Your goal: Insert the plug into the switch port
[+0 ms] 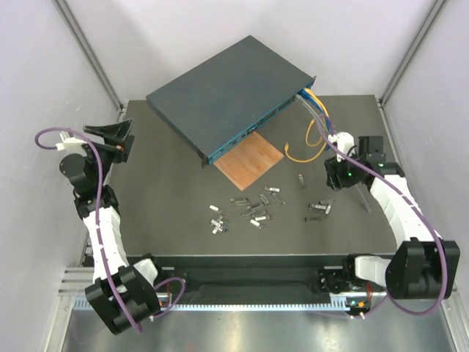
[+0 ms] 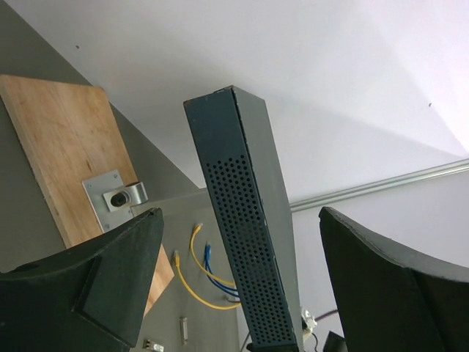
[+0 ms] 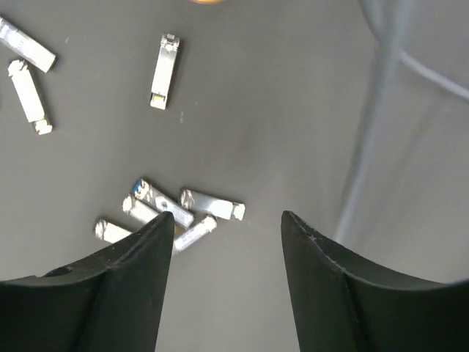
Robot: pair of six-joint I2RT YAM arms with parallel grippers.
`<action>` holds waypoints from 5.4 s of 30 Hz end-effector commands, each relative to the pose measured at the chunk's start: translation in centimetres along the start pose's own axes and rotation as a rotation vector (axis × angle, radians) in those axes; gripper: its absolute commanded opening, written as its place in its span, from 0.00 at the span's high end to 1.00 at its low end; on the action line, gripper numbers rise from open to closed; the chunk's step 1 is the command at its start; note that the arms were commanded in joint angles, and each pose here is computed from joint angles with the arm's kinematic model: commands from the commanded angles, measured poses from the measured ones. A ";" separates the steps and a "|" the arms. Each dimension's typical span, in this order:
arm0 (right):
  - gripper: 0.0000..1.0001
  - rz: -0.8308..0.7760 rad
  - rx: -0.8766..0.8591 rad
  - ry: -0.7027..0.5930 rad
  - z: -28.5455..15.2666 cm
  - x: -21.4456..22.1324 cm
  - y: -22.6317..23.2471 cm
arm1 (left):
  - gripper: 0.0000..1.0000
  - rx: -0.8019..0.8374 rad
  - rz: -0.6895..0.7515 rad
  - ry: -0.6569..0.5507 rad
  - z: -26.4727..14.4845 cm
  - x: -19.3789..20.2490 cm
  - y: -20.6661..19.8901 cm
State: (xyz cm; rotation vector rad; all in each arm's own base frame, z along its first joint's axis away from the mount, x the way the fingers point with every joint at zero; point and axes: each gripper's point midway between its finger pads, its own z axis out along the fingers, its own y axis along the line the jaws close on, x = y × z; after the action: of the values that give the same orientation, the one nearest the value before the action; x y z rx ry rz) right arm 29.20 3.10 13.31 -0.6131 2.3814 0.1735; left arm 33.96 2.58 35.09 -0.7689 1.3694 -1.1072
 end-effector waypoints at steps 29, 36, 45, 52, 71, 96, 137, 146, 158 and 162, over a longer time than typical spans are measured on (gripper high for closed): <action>0.59 0.038 0.056 0.066 15.3 -4.0 5.0 | 0.09 -0.013 0.044 0.007 0.2 -0.2 0.4; 0.83 0.036 0.055 0.137 14.9 -2.1 5.3 | 0.10 0.010 0.070 -0.002 0.5 -0.9 -0.9; 1.00 -0.043 -0.213 -0.109 5.1 -8.2 9.7 | 0.09 0.112 0.102 -0.027 1.6 -3.1 -5.9; 1.00 -0.075 -0.289 -0.341 -3.6 -12.5 10.7 | 0.08 0.307 0.252 -0.064 2.0 -5.0 -13.9; 1.00 0.344 -0.492 -1.034 -20.2 -24.3 10.4 | 0.14 0.739 1.046 0.661 2.9 31.3 -21.4; 1.00 0.382 -0.602 -1.014 -19.8 -21.9 13.4 | 0.38 0.675 1.266 0.537 1.9 40.3 -23.1; 0.32 -0.205 -0.669 -0.382 -17.7 -13.0 17.8 | 1.00 1.405 2.475 0.215 -6.3 37.3 -14.9; 0.37 -0.229 -0.544 -0.436 -15.7 -13.1 18.1 | 1.00 1.299 2.603 0.097 -5.9 37.8 -15.1; 0.42 -0.320 -0.561 -0.424 -14.8 -13.6 20.0 | 1.00 1.325 2.618 0.124 -6.0 38.4 -14.3; 0.42 -0.352 -0.558 -0.408 -14.4 -13.2 20.4 | 1.00 1.330 2.618 0.129 -6.0 38.5 -14.1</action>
State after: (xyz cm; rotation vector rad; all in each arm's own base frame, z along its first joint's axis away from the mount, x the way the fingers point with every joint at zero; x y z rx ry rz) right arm 19.78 21.30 31.15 -1.0812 1.8602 0.7748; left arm 21.17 -35.97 32.12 1.8275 0.4178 0.4256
